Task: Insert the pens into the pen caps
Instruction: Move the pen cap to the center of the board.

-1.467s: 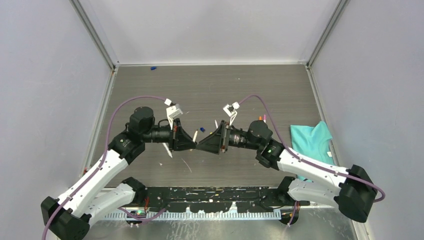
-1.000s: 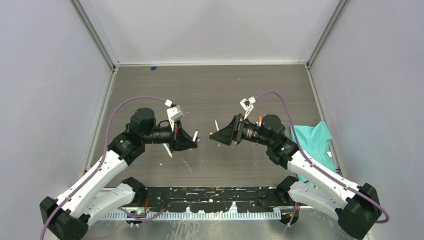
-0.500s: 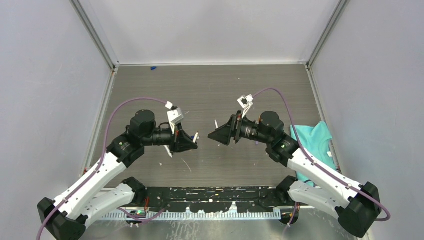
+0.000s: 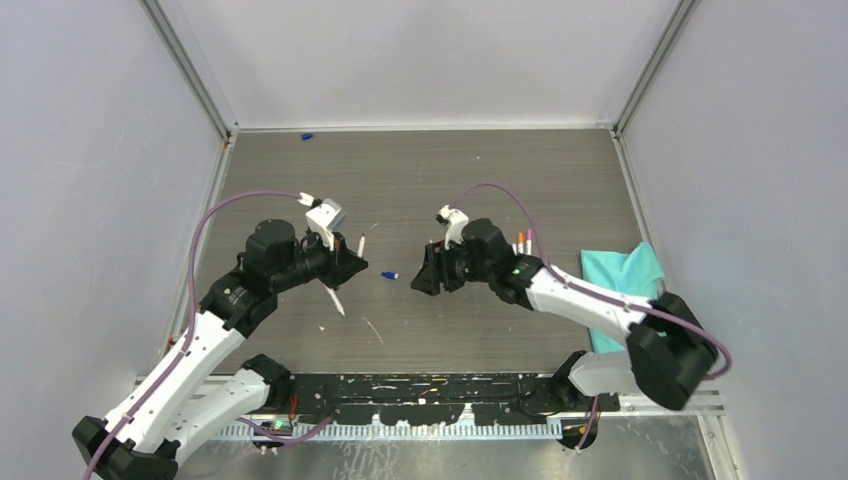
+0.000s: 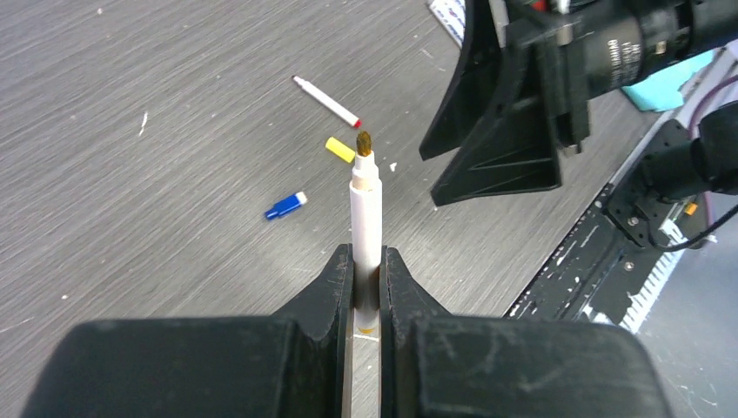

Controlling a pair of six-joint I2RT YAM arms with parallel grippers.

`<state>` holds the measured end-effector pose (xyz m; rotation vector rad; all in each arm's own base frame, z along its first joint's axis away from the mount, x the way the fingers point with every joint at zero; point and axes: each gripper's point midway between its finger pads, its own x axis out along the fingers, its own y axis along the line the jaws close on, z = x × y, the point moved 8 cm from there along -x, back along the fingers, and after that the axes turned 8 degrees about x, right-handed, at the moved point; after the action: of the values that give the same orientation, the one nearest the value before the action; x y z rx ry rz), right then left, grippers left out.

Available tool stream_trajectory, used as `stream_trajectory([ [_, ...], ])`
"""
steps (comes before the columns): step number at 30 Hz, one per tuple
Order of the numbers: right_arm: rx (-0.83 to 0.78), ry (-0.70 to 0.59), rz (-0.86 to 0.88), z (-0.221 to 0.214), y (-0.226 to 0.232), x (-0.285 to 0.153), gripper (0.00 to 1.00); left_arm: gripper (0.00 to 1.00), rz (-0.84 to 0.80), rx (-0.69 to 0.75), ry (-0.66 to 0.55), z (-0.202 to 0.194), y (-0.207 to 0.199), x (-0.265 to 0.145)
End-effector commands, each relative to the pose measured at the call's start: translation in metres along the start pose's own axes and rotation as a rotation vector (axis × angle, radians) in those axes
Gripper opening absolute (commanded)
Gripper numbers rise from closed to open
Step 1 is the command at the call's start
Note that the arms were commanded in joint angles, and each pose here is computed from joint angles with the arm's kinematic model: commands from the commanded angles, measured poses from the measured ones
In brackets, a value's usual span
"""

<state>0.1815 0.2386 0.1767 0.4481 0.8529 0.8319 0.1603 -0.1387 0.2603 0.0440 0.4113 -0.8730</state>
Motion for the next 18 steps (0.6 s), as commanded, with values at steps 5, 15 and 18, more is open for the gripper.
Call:
stream_trajectory([
  [5, -0.274, 0.034, -0.013, 0.023, -0.021, 0.062, 0.57, 0.0, 0.049, 0.044, -0.02, 0.018, 0.006, -0.005],
  [15, -0.386, 0.163, -0.001, 0.027, -0.045, 0.134, 0.58, 0.0, 0.087, 0.024, 0.001, 0.016, 0.018, 0.001],
  [18, -0.424, 0.181, -0.002, 0.023, -0.049, 0.143, 0.58, 0.0, 0.069, 0.019, 0.002, 0.016, 0.017, 0.002],
])
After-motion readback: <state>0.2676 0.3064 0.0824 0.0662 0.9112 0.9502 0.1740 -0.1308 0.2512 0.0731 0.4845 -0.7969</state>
